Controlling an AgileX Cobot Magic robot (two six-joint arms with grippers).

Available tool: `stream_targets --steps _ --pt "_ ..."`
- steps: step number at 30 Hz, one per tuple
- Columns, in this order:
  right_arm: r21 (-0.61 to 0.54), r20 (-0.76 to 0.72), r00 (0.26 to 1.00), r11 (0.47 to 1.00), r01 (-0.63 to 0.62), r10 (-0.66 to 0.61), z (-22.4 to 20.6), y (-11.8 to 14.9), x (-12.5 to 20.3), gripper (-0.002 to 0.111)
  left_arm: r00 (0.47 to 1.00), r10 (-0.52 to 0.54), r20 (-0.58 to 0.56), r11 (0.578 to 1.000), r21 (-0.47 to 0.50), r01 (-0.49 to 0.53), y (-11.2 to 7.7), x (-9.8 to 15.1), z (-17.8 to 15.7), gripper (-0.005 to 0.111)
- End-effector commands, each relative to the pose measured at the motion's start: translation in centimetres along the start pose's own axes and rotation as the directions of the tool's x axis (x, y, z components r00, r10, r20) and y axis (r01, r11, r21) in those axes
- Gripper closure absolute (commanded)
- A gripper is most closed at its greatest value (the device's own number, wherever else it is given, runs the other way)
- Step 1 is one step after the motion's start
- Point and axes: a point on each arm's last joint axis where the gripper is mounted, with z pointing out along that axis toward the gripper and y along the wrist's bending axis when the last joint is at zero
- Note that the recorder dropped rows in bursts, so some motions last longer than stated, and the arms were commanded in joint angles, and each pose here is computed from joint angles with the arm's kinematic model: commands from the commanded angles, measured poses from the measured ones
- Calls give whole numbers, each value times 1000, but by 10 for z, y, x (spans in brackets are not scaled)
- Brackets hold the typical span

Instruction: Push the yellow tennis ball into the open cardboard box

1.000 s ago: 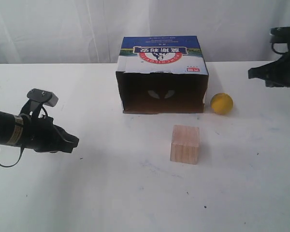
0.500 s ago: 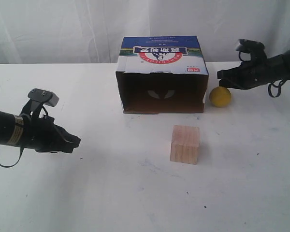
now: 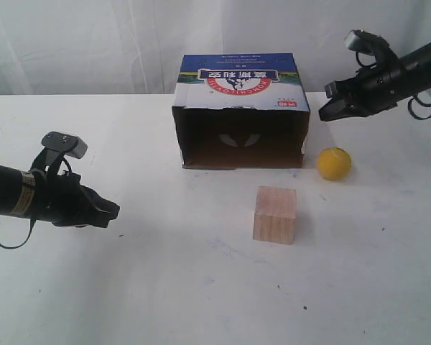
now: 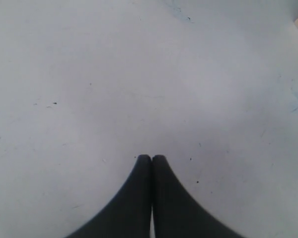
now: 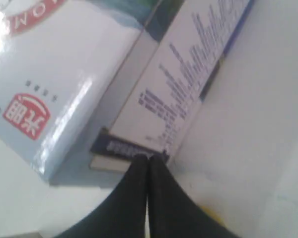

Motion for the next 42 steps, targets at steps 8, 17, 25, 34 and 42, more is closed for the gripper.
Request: stream_targets --steps 8,17,25,34,42 --pt "148 -286 942 979 -137 175 -1 -6 45 108 999 32 0 999 6 -32 -1 1 -2 107" --pt "33 -314 945 996 -88 94 37 22 58 108 1000 29 7 1000 7 -29 -1 0 -2 107" --pt "47 -227 971 995 83 -70 72 65 43 108 999 47 9 999 10 -47 -2 0 -2 107" --pt "82 -174 980 990 117 -101 80 74 36 108 999 50 9 999 10 -50 -2 0 -2 107" --pt "84 -103 984 984 158 -149 58 89 13 108 999 50 9 999 10 -50 -2 0 -2 107"
